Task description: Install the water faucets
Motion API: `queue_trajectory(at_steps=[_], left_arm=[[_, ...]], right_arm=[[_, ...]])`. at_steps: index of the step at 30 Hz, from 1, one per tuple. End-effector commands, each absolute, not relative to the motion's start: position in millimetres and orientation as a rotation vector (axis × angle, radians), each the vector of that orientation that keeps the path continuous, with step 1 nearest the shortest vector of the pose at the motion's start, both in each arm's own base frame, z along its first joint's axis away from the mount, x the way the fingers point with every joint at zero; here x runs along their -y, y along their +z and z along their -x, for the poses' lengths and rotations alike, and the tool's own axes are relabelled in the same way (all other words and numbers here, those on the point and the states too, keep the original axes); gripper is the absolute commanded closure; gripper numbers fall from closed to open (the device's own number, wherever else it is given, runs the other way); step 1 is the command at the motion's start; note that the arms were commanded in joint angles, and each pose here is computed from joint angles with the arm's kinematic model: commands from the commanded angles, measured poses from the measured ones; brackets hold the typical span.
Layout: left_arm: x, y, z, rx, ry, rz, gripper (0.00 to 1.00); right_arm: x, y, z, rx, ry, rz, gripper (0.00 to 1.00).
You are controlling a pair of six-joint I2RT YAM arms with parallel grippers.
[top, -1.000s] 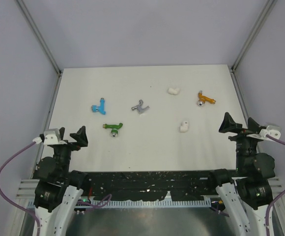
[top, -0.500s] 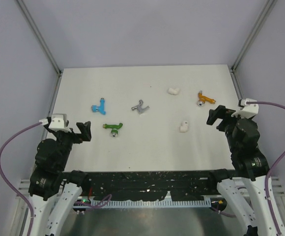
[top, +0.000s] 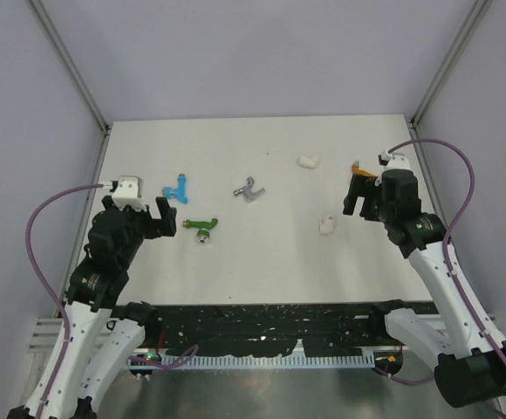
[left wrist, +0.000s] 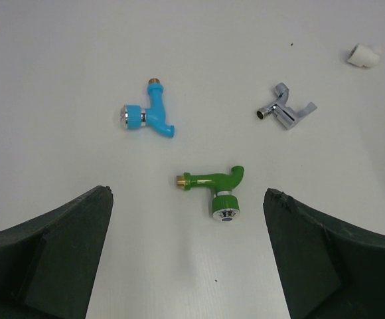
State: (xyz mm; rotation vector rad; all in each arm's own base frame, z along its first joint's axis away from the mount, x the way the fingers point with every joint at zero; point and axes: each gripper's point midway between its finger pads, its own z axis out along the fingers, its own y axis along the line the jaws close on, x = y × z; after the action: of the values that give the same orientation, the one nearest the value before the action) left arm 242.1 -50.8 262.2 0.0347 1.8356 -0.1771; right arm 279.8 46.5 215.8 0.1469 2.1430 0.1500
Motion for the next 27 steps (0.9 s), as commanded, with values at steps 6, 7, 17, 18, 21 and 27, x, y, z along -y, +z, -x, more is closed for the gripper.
queue_trajectory(at_steps=[6,7,17,18,21,27], left_arm=[[52,232,-248,-1.981,-0.157,-0.001,0.0],[49,230,-247,-1.985,-0.137,0.007,0.0],[31,224,-246,-1.999,0.0,0.01,0.0],[32,223,-246,-2.002,-0.001,0.009,0.0],[32,222,-247,-2.009,0.003,0.006,0.0],[37,218,-248,-2.025,-0.013,-0.033,0.0]], right_arm=[[-43,196,-324,-2.218,0.074,-0.21,0.04],[-44,195,-330,-2.212,0.079,-0.218,0.04],[-13,151,-408,-2.254,0.068,-0.378,0.12],[-12,136,-414,-2.292,0.063,-0.384,0.13],[-4,126,-441,-2.308,0.051,-0.402,0.18],[10,97,-476,-2.369,0.038,-0.44,0.23]])
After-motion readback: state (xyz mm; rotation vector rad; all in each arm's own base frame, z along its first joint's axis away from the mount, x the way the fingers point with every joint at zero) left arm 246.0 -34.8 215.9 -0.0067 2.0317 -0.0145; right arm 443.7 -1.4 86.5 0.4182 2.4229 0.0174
